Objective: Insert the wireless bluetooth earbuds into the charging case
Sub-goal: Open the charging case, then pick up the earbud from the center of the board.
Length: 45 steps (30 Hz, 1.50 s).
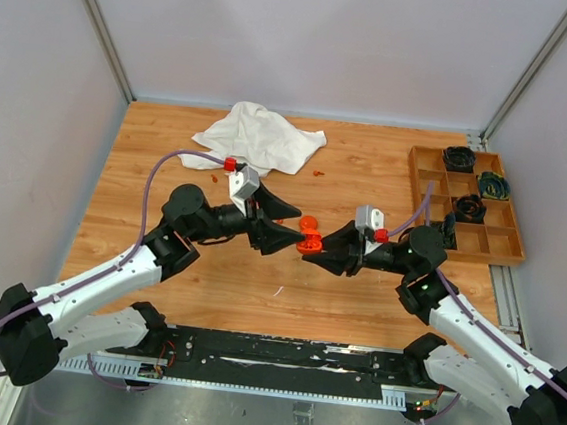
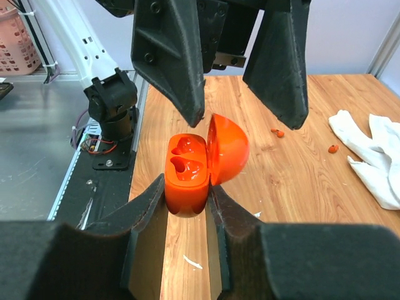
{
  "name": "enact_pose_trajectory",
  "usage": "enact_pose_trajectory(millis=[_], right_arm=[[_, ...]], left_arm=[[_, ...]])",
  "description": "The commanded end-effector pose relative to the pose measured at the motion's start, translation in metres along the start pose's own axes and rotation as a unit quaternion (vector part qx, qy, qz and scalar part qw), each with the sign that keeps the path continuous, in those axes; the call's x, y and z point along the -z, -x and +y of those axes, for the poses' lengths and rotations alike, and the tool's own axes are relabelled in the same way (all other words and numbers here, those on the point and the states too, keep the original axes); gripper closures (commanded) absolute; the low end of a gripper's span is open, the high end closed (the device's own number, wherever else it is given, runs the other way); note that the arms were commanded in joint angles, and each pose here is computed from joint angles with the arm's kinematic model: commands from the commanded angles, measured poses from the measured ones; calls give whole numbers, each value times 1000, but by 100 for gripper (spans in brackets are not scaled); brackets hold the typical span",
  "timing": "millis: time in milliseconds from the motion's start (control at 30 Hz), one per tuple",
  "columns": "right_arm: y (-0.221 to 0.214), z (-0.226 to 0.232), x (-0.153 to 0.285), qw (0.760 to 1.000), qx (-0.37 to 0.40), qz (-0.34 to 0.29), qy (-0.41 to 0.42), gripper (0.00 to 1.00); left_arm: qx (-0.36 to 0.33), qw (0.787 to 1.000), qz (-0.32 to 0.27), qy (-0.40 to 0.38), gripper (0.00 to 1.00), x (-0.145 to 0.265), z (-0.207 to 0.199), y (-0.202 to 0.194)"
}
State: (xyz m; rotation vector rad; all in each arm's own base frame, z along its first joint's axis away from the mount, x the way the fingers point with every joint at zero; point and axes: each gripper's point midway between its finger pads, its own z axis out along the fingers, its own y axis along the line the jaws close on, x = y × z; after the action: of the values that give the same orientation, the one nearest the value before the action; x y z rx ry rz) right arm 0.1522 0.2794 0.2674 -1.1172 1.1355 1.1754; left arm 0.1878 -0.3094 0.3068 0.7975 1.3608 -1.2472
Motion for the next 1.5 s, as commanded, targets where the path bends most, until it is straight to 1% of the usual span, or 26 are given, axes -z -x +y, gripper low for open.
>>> enact_pose_trajectory(millis=[0, 233, 300, 367, 433, 533, 600, 667, 767, 933, 1233, 1400, 1467], right_arm=[[3, 0, 3, 1000, 8, -6, 9, 99], [-1, -5, 3, 1000, 3, -2, -4, 99], [-5, -9, 4, 1000, 1, 2, -17, 99], [-11, -15, 4, 999, -3, 8, -32, 99], [-17, -22, 5, 999, -7, 14, -49, 99], [-28, -31, 6, 997, -12, 22, -72, 99], [-34, -37, 7, 996, -13, 26, -87, 99], [-40, -41, 8, 995, -17, 31, -96, 99], [-47, -44, 11, 993, -18, 41, -108, 99], [-55, -47, 17, 990, -15, 50, -129, 99], [-66, -48, 24, 987, -22, 46, -151, 99], [-68, -49, 26, 986, -21, 41, -161, 99], [-69, -50, 28, 985, -18, 38, -167, 99]], left_arm=[[-10, 999, -37, 1, 35, 0, -4, 30], [-6, 999, -45, 9, 34, 2, -2, 37], [-4, 998, -50, 26, 33, 4, 2, 39], [1, 997, -52, 65, 30, 8, 14, 40], [18, 991, -44, 123, 27, 13, 35, 34], [48, 975, -36, 212, 26, 28, 72, 22], [67, 959, -33, 272, 23, 42, 96, 11], [86, 936, -25, 341, 19, 59, 123, -5], [107, 900, -9, 422, 14, 86, 156, -28], [126, 845, 14, 520, 10, 132, 196, -57], [165, 751, 98, 632, 9, 201, 251, -96], [180, 719, 125, 659, 8, 223, 276, -103], [179, 712, 136, 665, 8, 229, 285, -106]])
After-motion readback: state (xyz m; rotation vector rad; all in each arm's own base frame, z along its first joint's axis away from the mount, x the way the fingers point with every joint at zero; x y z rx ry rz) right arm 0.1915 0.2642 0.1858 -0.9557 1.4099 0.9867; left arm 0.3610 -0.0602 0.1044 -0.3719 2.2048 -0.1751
